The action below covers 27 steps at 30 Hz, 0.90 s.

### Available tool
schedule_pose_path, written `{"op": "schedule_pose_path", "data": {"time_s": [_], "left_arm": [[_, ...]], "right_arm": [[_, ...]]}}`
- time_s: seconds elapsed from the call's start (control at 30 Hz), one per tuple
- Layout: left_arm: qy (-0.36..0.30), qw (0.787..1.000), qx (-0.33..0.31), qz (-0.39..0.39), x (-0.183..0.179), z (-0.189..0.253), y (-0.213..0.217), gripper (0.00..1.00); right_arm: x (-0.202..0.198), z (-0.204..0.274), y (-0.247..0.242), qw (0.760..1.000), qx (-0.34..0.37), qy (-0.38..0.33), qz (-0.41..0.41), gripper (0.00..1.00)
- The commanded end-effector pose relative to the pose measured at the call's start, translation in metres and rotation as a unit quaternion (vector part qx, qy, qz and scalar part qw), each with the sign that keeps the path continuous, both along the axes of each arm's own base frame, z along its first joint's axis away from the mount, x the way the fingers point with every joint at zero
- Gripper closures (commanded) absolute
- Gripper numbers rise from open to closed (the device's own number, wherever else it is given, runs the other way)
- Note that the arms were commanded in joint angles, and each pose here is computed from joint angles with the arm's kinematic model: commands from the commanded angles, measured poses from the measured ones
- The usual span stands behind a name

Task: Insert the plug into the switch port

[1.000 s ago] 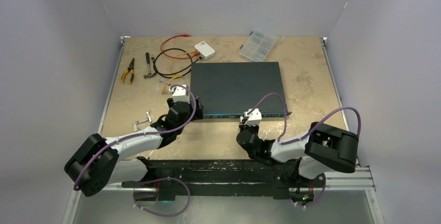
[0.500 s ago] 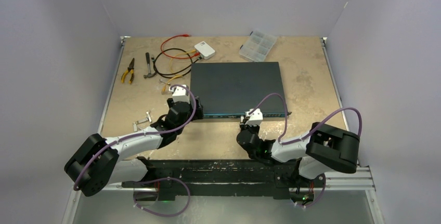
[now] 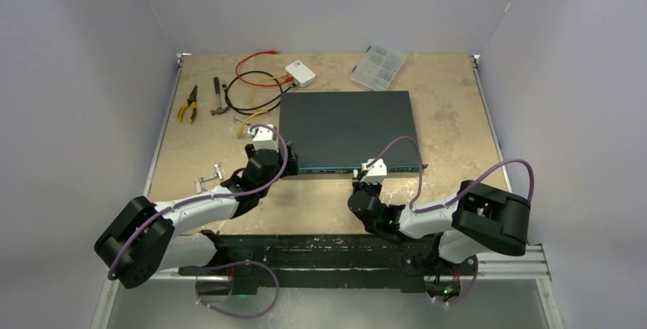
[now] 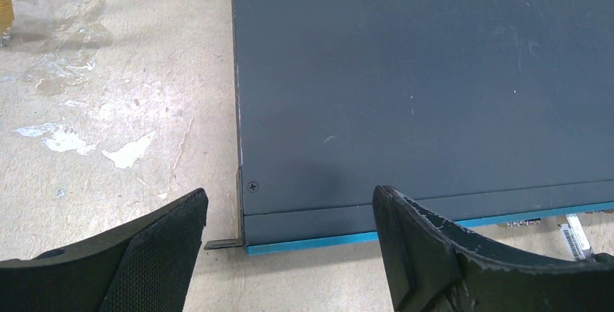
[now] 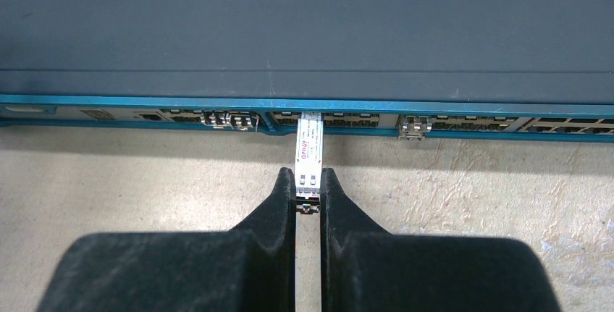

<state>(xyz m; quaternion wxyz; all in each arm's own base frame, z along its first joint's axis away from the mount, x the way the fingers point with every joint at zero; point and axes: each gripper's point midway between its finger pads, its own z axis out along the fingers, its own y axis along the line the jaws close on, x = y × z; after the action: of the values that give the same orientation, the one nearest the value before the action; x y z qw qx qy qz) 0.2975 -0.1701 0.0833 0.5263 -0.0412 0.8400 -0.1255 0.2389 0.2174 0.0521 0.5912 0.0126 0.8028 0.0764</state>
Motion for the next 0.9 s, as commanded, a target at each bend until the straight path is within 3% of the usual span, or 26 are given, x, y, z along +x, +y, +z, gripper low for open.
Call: {"op": "schedule_pose_path", "data": {"time_s": [0.0,0.5,0.87], "left_arm": [[-0.015,1.0,0.001,0.001,0.003,0.006,0.0,0.17],[-0.015,1.0,0.003,0.003,0.003,0.006,0.001,0.17],[-0.014,1.0,0.005,0.002,0.002,0.005,0.001,0.17]], "right_arm": [[0.01,0.021,0.002,0.999,0.02,-0.03,-0.029,1.0],[0.015,0.011,0.003,0.998,-0.048,-0.036,-0.021,1.0],[0.024,0.014,0.0,0.998,-0.054,-0.039,-0.011,1.0]]}}
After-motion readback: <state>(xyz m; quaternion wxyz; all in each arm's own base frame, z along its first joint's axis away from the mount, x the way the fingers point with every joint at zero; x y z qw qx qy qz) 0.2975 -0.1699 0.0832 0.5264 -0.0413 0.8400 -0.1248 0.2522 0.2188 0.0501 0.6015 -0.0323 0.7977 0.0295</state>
